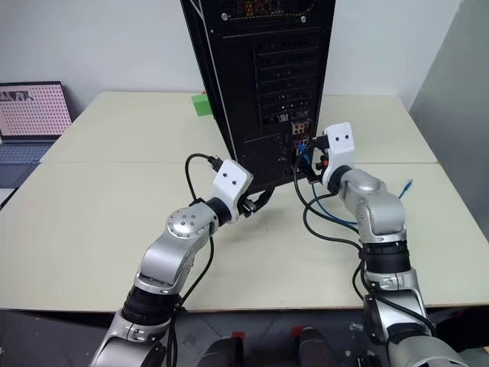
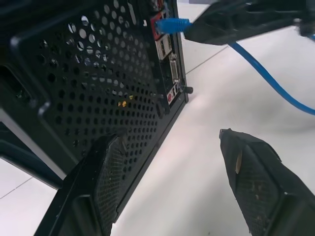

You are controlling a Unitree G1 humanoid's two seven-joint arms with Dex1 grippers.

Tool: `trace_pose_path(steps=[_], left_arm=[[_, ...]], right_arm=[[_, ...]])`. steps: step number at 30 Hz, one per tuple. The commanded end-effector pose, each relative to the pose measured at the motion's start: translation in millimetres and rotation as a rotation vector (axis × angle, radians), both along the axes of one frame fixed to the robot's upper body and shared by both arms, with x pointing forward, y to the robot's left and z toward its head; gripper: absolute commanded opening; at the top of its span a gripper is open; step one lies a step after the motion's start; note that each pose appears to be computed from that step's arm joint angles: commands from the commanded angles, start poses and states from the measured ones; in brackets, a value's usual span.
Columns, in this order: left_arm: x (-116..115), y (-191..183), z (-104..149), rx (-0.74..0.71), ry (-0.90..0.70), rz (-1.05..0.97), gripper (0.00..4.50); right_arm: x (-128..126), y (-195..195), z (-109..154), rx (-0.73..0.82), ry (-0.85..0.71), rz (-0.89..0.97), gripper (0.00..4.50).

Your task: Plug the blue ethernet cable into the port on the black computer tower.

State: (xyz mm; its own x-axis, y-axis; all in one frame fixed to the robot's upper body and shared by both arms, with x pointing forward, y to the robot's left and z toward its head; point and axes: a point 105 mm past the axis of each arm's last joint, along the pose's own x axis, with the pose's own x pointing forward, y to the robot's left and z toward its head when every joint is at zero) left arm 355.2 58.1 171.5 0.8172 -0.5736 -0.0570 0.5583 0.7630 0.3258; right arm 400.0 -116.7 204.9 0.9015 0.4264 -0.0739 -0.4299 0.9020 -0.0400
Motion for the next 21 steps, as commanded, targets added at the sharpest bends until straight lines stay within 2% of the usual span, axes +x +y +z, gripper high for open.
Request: trace_pose_path(steps=[1, 10, 14, 21], left_arm=[[-2, -1, 19, -0.027, -0.071, -0.006, 3.25], [-3, -1, 21, -0.036, -0.085, -0.005, 3.25], [-4, -2, 26, -0.036, -0.122, -0.009, 3.25], [-14, 9, 42, -0.135, -0.206, -0.014, 3.25]], right_arm=[[-17, -2, 17, -0.001, -0.061, 0.072, 4.45], [-58, -16, 27, -0.038, -0.146, 0.257, 4.45], [-69, -27, 29, -0.049, -0.2, 0.263, 4.45], [-77, -43, 28, -0.01, -0.274, 0.198, 4.45]])
